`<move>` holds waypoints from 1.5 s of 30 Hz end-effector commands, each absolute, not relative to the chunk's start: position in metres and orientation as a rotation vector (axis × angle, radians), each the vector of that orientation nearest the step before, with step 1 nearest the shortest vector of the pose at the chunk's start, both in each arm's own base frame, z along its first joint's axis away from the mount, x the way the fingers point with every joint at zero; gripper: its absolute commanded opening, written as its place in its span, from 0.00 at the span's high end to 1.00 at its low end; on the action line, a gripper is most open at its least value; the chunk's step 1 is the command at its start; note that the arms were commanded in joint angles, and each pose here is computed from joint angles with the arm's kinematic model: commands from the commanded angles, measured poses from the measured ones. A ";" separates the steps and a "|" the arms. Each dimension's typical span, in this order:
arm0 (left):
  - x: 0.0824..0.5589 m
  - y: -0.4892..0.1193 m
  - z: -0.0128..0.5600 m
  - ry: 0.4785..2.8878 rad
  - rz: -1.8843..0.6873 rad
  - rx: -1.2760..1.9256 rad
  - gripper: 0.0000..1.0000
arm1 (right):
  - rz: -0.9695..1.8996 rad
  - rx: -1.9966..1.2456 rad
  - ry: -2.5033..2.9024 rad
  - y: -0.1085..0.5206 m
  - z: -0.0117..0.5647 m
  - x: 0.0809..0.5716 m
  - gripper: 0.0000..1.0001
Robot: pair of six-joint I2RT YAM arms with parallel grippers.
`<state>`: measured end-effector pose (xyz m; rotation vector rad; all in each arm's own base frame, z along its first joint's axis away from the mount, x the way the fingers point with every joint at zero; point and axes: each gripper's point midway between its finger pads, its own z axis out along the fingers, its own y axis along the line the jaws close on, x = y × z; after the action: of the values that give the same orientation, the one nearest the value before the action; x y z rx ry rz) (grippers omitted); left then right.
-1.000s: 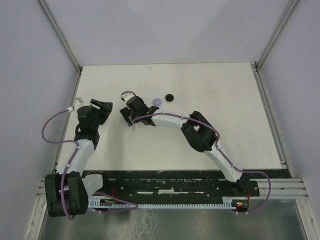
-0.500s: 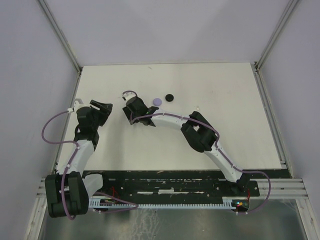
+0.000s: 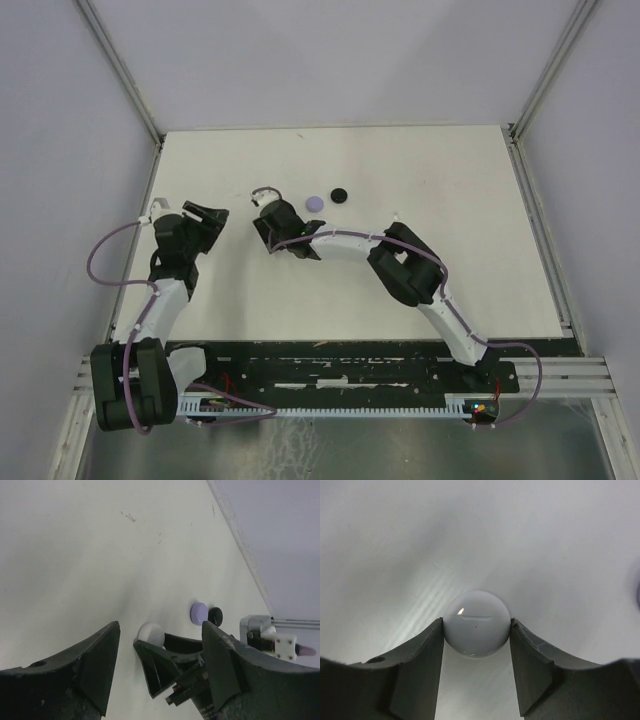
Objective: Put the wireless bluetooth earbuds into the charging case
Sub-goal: Pick up the charging case at the center of the board.
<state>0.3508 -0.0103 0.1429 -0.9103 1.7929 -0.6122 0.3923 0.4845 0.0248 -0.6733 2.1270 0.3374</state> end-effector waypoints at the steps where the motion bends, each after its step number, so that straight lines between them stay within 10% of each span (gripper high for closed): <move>1: 0.363 -0.031 0.153 1.836 -0.732 -0.757 0.27 | 0.384 -0.658 2.012 0.451 0.072 0.394 0.70; 22: 0.378 -0.186 0.158 1.854 -1.486 -0.428 0.31 | 0.729 -0.932 1.805 0.344 0.137 0.329 0.70; 45: 0.336 -0.242 0.144 1.923 -1.625 -0.244 0.33 | 0.720 -0.949 1.825 0.342 0.144 0.329 0.71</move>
<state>0.3455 -0.2382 0.1403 -0.3027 1.9303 -1.6047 0.3192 0.3350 0.1069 -0.9608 1.9311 0.7116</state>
